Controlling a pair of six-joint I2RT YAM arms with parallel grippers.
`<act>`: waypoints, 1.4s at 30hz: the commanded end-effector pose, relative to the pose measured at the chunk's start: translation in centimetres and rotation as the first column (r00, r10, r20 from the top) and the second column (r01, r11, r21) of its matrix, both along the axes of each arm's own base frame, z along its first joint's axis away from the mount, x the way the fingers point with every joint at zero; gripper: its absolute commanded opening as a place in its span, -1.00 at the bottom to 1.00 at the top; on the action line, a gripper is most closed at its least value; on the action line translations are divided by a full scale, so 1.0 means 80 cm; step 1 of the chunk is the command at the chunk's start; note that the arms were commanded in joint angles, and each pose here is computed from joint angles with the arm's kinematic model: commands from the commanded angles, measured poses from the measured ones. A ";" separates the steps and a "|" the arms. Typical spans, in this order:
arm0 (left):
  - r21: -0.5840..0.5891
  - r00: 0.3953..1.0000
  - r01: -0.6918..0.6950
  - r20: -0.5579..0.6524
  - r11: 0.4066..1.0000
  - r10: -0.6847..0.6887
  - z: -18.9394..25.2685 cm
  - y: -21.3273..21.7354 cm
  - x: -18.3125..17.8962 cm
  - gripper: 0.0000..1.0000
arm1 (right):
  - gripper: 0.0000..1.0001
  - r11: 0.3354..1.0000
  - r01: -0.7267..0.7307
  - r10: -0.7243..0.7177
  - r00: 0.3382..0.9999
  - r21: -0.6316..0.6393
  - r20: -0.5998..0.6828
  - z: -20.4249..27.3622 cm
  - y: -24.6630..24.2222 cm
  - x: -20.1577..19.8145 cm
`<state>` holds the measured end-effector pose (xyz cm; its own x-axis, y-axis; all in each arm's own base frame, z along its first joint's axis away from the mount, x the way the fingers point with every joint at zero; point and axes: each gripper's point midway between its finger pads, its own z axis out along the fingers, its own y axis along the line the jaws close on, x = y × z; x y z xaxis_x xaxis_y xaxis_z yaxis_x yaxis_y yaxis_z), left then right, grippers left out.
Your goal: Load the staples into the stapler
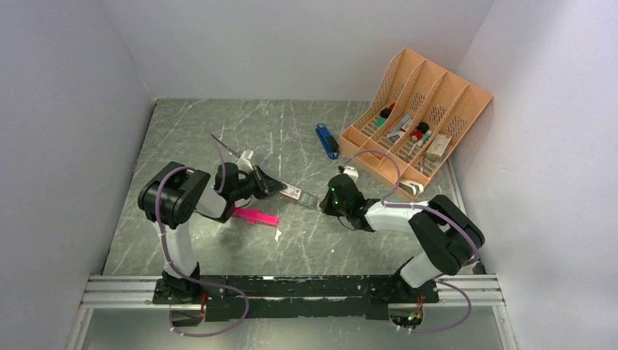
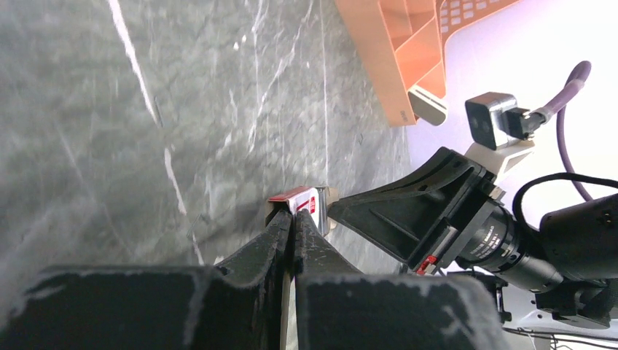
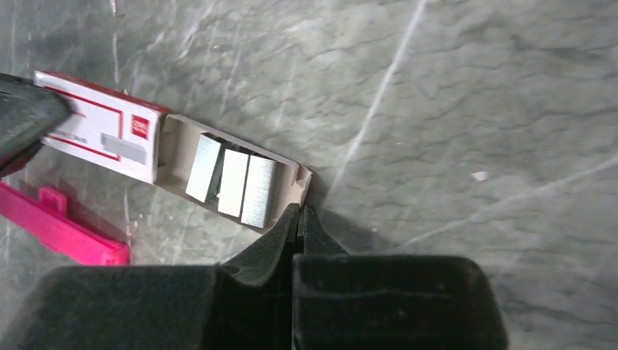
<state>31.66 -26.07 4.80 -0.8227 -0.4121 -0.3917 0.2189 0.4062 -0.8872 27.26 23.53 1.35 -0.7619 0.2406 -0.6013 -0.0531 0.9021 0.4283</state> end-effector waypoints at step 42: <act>0.140 0.995 -0.100 0.005 0.985 0.101 -0.005 0.053 0.104 0.54 | -0.91 0.979 0.029 -0.030 1.000 -0.204 -0.004 -0.005 -0.098 0.011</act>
<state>40.52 -23.22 4.18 -0.7901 -0.4210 -0.4454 0.1697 0.5481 -0.8190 28.64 16.64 1.39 -0.7444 0.1630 -0.6475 -0.0326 0.9597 0.2791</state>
